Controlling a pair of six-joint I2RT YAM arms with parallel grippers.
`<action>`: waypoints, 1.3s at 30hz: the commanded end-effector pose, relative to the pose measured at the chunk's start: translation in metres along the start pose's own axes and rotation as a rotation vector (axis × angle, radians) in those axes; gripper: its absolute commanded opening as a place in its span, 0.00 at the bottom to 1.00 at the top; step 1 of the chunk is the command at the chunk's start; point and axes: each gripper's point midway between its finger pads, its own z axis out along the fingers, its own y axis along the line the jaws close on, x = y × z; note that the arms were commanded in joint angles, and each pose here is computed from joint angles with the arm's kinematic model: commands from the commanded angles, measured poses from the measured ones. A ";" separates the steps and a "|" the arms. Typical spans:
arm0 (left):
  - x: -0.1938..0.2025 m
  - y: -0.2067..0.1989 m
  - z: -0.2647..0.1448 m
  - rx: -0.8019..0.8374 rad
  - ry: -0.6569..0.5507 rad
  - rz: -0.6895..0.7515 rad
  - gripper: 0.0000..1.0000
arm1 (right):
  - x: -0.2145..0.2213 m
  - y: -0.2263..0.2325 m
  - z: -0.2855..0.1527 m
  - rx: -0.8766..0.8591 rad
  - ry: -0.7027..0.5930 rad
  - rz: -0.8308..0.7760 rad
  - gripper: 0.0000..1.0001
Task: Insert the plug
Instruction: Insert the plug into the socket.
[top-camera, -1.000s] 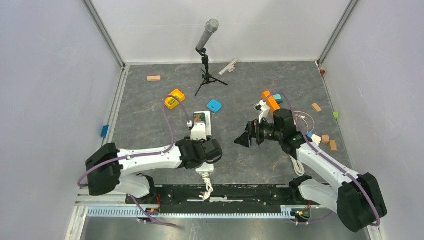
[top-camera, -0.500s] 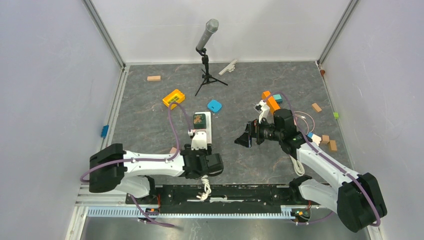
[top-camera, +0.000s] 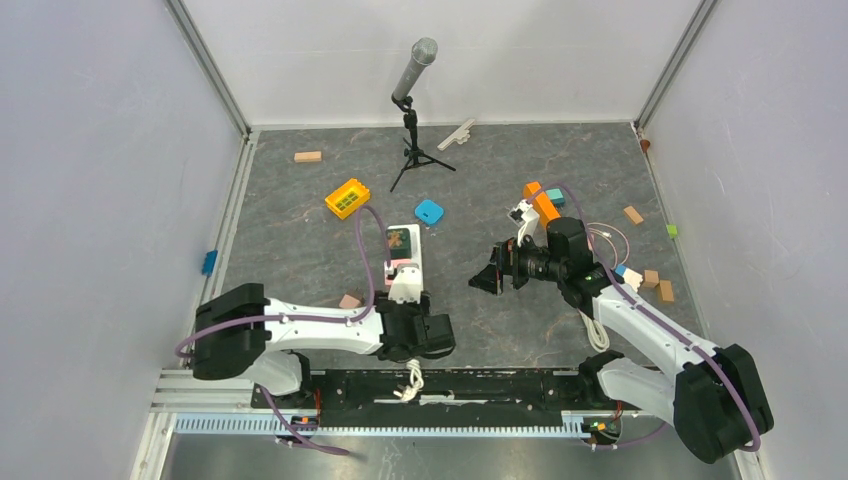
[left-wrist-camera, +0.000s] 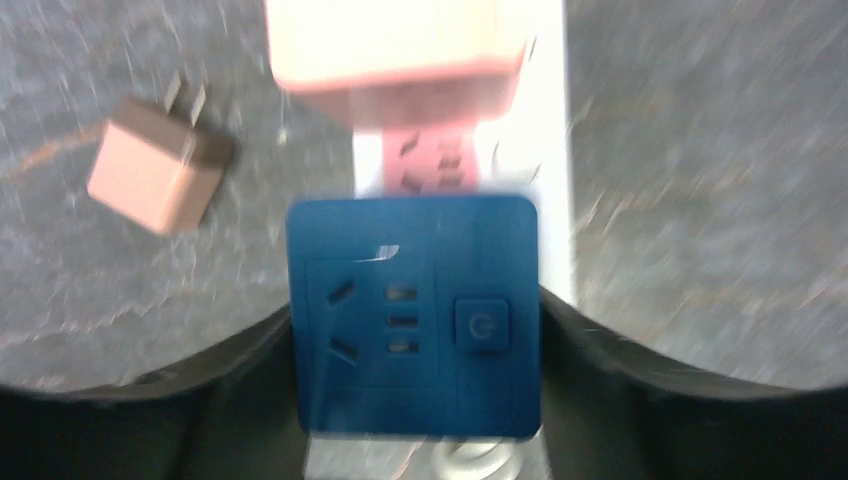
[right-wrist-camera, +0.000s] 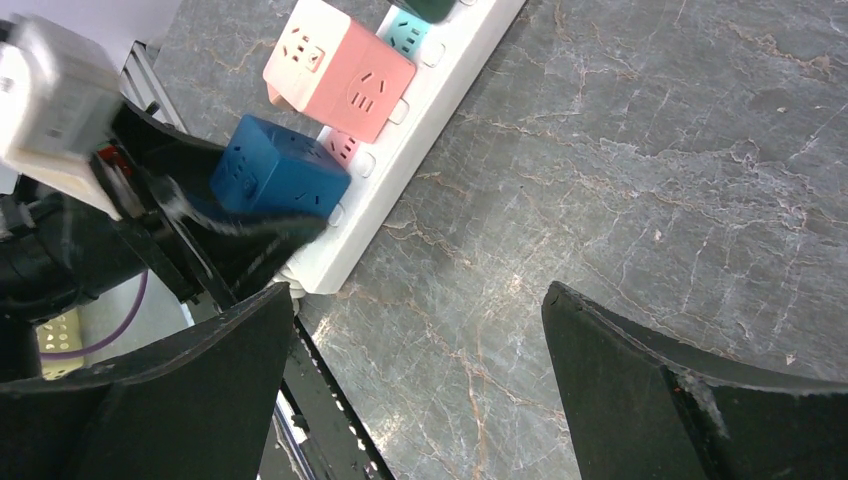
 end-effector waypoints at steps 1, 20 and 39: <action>0.037 0.044 -0.020 -0.079 0.191 0.163 0.95 | -0.013 0.001 0.000 -0.002 -0.034 -0.037 0.98; -0.106 -0.009 -0.084 0.542 0.073 -0.195 1.00 | -0.013 -0.004 0.006 0.006 -0.011 -0.027 0.98; -0.096 0.071 -0.017 0.293 0.231 -0.350 1.00 | 0.003 -0.017 0.006 0.056 0.037 -0.016 0.98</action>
